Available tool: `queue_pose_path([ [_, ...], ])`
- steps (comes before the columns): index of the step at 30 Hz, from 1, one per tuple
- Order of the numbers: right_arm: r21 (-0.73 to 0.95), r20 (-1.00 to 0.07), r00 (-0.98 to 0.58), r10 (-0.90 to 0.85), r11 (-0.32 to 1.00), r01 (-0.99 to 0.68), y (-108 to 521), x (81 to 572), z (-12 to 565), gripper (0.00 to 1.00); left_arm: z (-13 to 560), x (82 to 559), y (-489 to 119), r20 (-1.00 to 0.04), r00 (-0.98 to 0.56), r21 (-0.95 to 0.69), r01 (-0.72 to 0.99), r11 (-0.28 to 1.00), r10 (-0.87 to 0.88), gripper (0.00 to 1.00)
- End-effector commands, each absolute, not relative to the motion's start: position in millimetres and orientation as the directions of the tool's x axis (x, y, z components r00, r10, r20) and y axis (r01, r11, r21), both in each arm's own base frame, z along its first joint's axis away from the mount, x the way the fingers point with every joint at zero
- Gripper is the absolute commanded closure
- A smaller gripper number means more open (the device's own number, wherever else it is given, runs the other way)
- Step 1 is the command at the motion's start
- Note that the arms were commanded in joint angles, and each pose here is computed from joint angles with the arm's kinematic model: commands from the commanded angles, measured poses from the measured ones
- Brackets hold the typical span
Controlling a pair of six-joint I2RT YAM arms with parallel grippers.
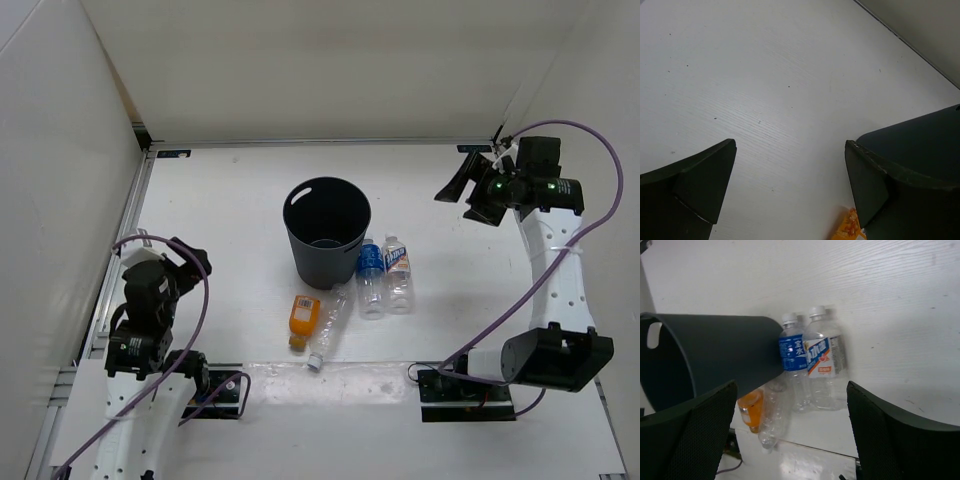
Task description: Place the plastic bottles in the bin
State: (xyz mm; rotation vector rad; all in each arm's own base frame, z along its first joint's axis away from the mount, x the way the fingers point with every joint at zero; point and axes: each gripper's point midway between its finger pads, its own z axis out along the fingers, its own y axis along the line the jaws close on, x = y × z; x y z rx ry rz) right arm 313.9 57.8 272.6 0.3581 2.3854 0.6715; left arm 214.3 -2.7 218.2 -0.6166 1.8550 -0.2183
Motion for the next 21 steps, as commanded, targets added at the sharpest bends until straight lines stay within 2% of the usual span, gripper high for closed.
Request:
queue_pose_path([
  [1,0.475,-0.573,-0.696,0.432,0.867,0.148,36.5,307.7,292.0,0.1,230.6,214.5,1.8,-0.82,-0.214,-0.45,-0.332,0.829,-0.531,0.0],
  [5,0.433,-0.613,-0.674,0.413,0.889,0.151,31.3,307.0,299.1,0.1,226.5,204.9,8.6,-0.747,-0.142,-0.548,-0.421,0.722,-0.65,0.0],
  [8,0.403,-0.619,-0.674,0.403,0.9,0.168,31.7,306.8,297.1,0.1,230.3,206.8,-2.1,-0.73,-0.143,-0.591,-0.36,0.722,-0.669,0.0],
  [10,0.402,-0.61,-0.681,0.406,0.898,0.176,35.0,305.3,292.5,0.1,244.1,215.0,-24.6,-0.805,-0.228,-0.519,-0.178,0.836,-0.548,0.0],
  [12,0.392,-0.587,-0.705,0.398,0.902,0.183,37.4,302.8,281.2,0.1,238.7,218.8,-58.0,-0.803,-0.364,-0.502,-0.01,0.865,-0.471,0.0],
  [17,0.224,-0.579,-0.757,0.304,0.952,0.21,36.8,291.9,254.7,0.1,198.4,217.7,-67.1,-0.706,-0.577,-0.463,-0.063,0.884,-0.411,0.0],
  [20,0.188,-0.523,-0.802,0.289,0.957,0.222,36.5,286.4,236.1,0.1,186.9,213.9,-58.6,-0.702,-0.585,-0.429,-0.107,0.897,-0.406,0.0],
  [21,0.162,-0.473,-0.836,0.279,0.96,0.228,34.8,279.0,224.2,0.1,186.0,213.3,-56.2,-0.706,-0.581,-0.421,-0.117,0.9,-0.406,0.0],
])
